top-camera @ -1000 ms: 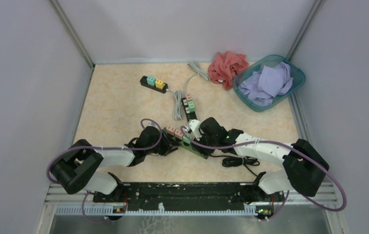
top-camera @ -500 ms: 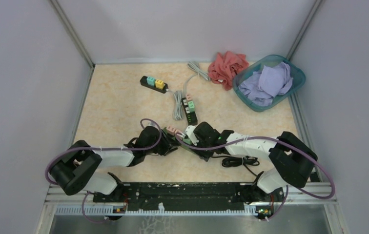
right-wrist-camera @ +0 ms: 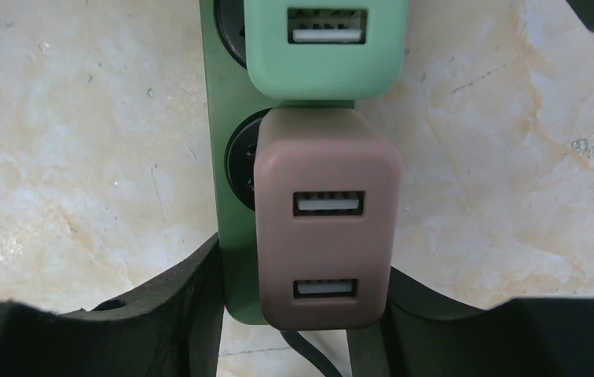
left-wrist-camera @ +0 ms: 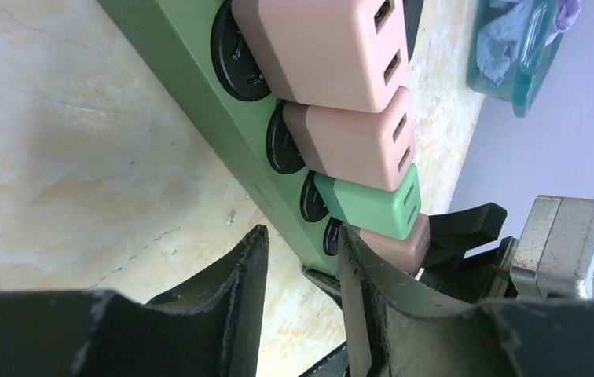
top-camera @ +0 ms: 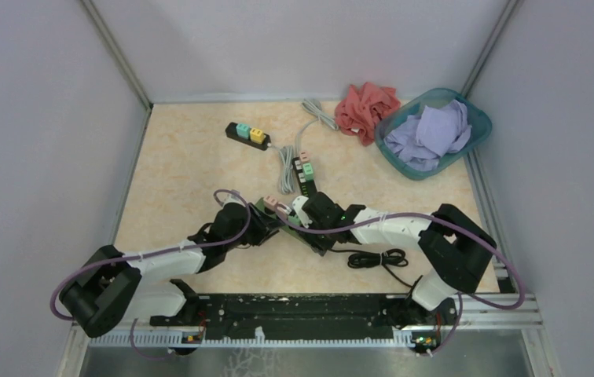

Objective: Insert the plug
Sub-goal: Adjust the socket at the center of the board, then press the plug into the socket.

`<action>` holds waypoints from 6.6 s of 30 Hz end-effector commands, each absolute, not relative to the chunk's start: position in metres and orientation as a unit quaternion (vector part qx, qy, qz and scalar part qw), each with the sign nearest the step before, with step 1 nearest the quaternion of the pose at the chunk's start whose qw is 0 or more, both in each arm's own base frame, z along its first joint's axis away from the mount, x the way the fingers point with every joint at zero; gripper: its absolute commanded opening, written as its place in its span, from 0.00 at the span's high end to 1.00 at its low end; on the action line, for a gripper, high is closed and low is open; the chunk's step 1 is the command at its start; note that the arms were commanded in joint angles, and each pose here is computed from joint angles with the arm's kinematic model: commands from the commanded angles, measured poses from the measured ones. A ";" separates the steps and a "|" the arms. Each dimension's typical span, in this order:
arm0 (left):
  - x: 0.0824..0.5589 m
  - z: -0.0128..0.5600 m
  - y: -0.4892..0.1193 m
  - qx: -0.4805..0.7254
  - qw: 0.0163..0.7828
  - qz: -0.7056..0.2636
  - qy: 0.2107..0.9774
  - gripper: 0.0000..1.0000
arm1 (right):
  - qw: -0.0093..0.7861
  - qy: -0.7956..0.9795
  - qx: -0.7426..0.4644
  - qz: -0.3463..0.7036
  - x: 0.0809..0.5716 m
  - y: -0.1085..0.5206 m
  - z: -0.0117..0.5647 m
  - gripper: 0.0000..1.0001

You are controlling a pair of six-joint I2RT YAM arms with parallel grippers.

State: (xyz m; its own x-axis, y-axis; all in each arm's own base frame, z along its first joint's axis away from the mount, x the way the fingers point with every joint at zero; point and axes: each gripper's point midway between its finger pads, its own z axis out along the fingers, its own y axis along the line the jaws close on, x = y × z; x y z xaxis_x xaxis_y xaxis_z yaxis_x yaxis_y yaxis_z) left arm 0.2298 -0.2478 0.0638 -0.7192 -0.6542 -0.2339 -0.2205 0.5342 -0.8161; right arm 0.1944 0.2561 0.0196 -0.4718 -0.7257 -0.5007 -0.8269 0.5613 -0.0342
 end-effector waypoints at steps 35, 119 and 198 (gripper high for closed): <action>0.248 0.049 -0.241 -0.273 0.259 -0.397 0.837 0.60 | 0.319 0.825 -0.445 0.138 0.240 0.313 0.110 0.51; 0.247 0.044 -0.246 -0.267 0.242 -0.401 0.842 0.67 | 0.071 0.854 -0.514 0.030 0.169 0.216 -0.048 1.00; 0.249 0.046 -0.244 -0.260 0.251 -0.395 0.845 0.64 | 0.258 0.837 -0.476 0.084 0.232 0.284 0.073 0.75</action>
State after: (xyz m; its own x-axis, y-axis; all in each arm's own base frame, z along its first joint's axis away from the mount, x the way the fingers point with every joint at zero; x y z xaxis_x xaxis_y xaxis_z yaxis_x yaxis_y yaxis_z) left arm 0.2365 -0.2423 0.0295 -0.7556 -0.6310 -0.1758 -0.2851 0.5584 -0.7791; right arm 0.2372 0.2994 0.0885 -0.3924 -0.7238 -0.5676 -0.8473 0.5245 -0.0831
